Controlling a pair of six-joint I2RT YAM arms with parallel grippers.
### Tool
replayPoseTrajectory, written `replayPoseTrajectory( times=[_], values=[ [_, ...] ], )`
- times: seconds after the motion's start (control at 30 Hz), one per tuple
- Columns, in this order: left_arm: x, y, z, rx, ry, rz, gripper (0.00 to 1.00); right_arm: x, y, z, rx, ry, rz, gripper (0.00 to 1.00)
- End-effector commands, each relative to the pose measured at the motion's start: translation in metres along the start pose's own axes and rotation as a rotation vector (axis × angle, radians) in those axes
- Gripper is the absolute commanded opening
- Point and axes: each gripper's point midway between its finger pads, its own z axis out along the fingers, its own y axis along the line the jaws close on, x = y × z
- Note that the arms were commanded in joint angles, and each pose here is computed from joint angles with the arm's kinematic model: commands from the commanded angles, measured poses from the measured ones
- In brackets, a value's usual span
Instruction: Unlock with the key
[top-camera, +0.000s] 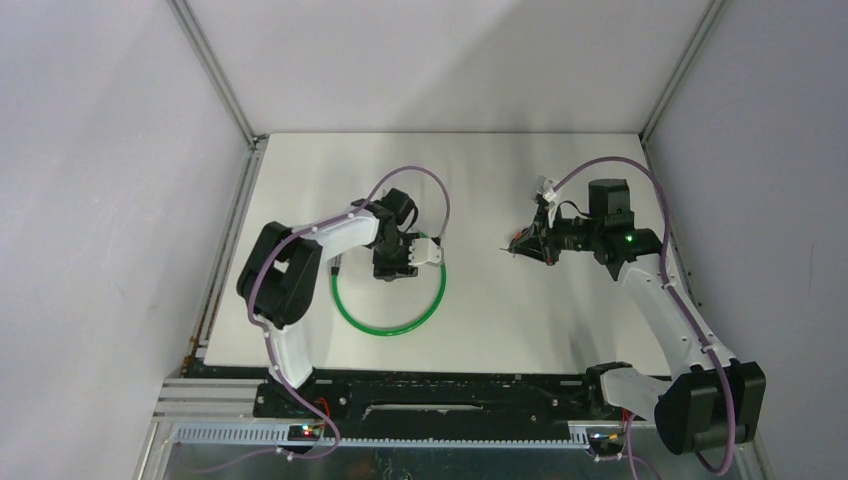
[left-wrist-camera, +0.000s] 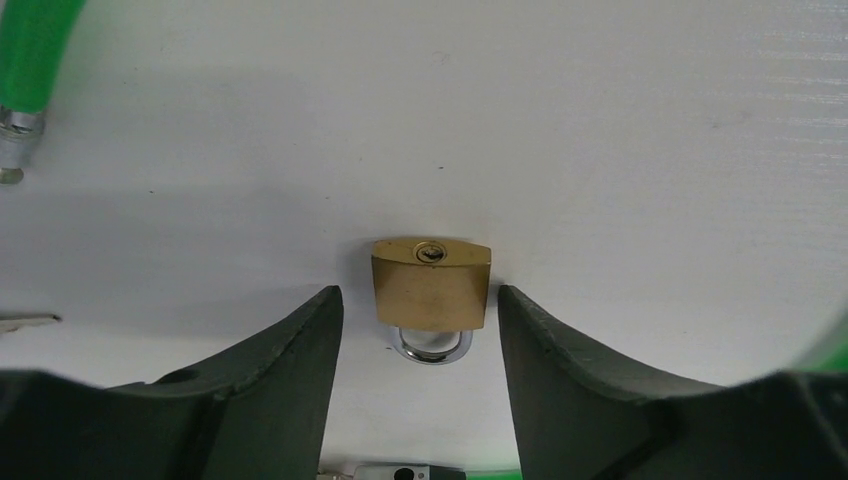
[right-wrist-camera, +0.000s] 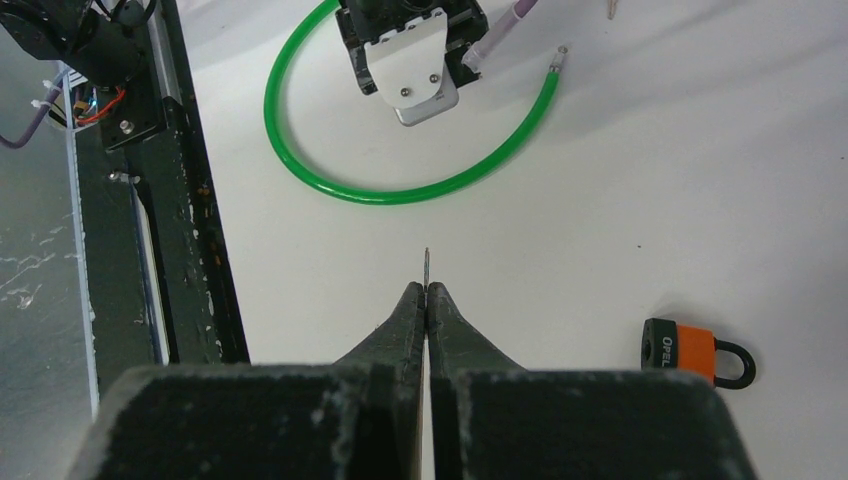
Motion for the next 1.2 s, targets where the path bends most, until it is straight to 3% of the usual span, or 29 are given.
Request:
replayPoseTrajectory(
  times=[0.0, 0.13, 0.27, 0.63, 0.93, 1.17],
  values=[
    [0.005, -0.007, 0.007, -0.008, 0.024, 0.024, 0.59, -0.008, -0.002, -0.002, 0.008, -0.026, -0.029, 0.0],
    [0.002, -0.007, 0.006, -0.021, 0.005, 0.019, 0.4, -0.01, -0.001, -0.003, 0.012, -0.029, -0.033, 0.0],
    [-0.008, -0.001, 0.001, -0.067, -0.05, -0.015, 0.28, -0.013, 0.0, -0.005, 0.016, -0.039, -0.039, 0.0],
    [-0.093, 0.001, -0.089, -0.179, -0.485, -0.033, 0.01, -0.024, 0.009, -0.006, -0.005, -0.073, -0.033, 0.0],
    [-0.135, -0.044, -0.146, -0.235, -0.727, 0.175, 0.0, -0.037, 0.04, 0.016, -0.116, -0.09, -0.025, 0.0],
    [-0.148, -0.077, -0.153, -0.212, -0.747, 0.309, 0.0, -0.043, 0.068, 0.041, -0.195, -0.005, -0.139, 0.0]
  ],
)
